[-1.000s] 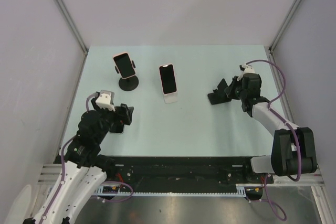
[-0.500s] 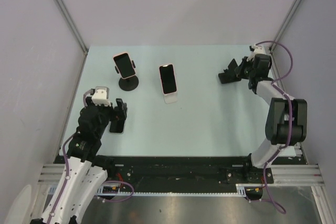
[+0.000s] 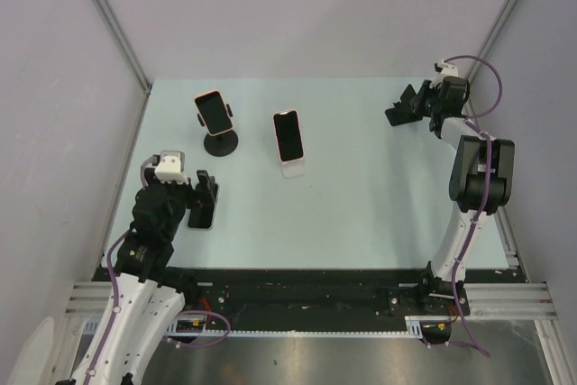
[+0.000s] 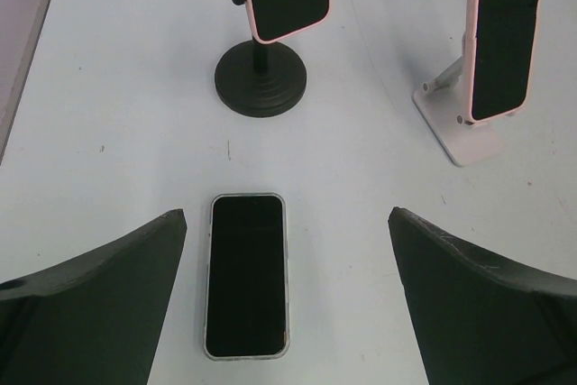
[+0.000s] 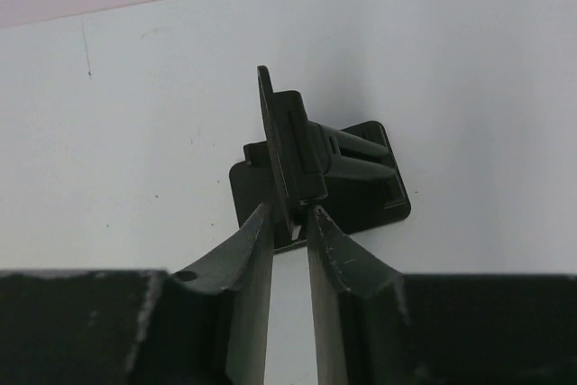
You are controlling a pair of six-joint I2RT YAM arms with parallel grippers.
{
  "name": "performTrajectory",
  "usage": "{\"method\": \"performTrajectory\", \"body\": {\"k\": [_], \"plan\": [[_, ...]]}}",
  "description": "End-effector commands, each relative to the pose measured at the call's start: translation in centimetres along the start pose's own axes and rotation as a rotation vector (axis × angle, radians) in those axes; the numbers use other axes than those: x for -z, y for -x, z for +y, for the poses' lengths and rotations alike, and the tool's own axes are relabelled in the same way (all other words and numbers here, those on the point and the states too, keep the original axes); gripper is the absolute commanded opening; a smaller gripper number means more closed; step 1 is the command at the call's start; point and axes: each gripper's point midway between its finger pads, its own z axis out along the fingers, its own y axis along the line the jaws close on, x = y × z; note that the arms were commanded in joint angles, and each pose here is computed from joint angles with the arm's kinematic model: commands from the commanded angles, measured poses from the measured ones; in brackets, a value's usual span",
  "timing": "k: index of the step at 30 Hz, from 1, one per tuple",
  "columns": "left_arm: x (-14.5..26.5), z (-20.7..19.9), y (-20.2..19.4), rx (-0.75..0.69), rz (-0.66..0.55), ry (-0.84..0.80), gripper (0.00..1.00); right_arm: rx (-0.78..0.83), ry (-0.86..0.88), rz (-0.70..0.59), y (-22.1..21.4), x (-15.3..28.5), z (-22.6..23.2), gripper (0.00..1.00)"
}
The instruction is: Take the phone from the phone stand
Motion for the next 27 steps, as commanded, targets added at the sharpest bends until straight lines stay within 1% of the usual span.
{"method": "performTrajectory", "body": {"k": [1,2,3,4,5,7,8,11,12,13,15,17,18,19,20,21,22,24,25,26,27], "plan": [[-0.3,0.2,0.8,-0.014,-0.031,0.003,1.00,0.060,0.020,-0.045,3.0,0.7,0.4,0.35],[-0.3,0.0,0.8,-0.011,-0.032,-0.006,1.00,0.070,0.017,-0.042,3.1,0.9,0.4,0.47],[-0.3,-0.1,0.9,-0.011,-0.035,-0.008,1.00,0.071,0.007,-0.029,3.0,1.2,0.2,0.53],[-0.2,-0.1,0.9,-0.011,-0.036,-0.013,1.00,0.076,0.007,-0.042,3.9,1.9,0.5,0.60],[-0.2,-0.2,0.9,-0.006,-0.036,-0.013,1.00,0.076,-0.001,-0.035,4.1,2.3,0.6,0.70],[-0.2,-0.1,1.0,0.005,-0.041,-0.006,1.00,0.087,-0.001,-0.063,5.9,3.7,1.7,0.78],[-0.1,0.1,1.1,0.018,-0.045,0.009,1.00,0.092,-0.008,-0.056,6.2,4.3,2.0,0.85],[-0.1,0.2,1.3,0.047,-0.051,0.017,1.00,0.110,0.007,-0.058,7.4,6.3,4.9,0.93],[0.0,0.3,1.4,0.058,-0.056,0.023,1.00,0.108,0.012,-0.045,7.2,6.7,5.6,0.95],[0.0,0.2,1.5,0.086,-0.057,0.026,1.00,0.112,0.033,-0.035,6.9,7.0,7.2,0.96],[0.0,0.1,1.6,0.109,-0.059,0.026,1.00,0.103,0.041,-0.023,6.6,8.2,8.7,0.99],[-0.1,-0.2,1.8,0.139,-0.058,0.019,1.00,0.129,0.096,0.009,5.1,8.6,12.8,1.00],[-0.3,-0.4,1.5,0.146,-0.042,0.013,1.00,0.139,0.111,0.019,4.6,9.1,14.0,1.00],[-0.4,-0.7,1.6,0.166,-0.038,0.004,1.00,0.125,0.121,0.032,4.1,9.3,15.1,1.00],[-0.6,-0.9,1.5,0.175,-0.025,-0.002,1.00,0.126,0.162,0.045,3.3,9.8,17.4,1.00],[-1.2,-1.2,1.1,0.179,0.004,-0.003,1.00,0.115,0.178,0.060,2.3,10.2,18.2,1.00],[-1.4,-1.4,1.5,0.202,0.009,-0.003,1.00,0.073,0.190,0.066,1.9,10.6,19.2,1.00],[-1.8,-2.0,1.8,0.226,0.025,-0.009,1.00,0.063,0.213,0.085,0.4,11.4,21.5,1.00],[-2.3,-2.1,2.3,0.246,0.036,0.010,1.00,0.048,0.191,0.089,-0.3,12.0,21.7,1.00],[-2.5,-3.0,2.6,0.242,0.043,-0.010,1.00,0.038,0.184,0.104,-1.0,12.4,22.0,1.00],[-2.6,-3.5,4.0,0.241,0.026,-0.010,1.00,0.037,0.195,0.113,-1.6,13.0,23.0,1.00]]}}
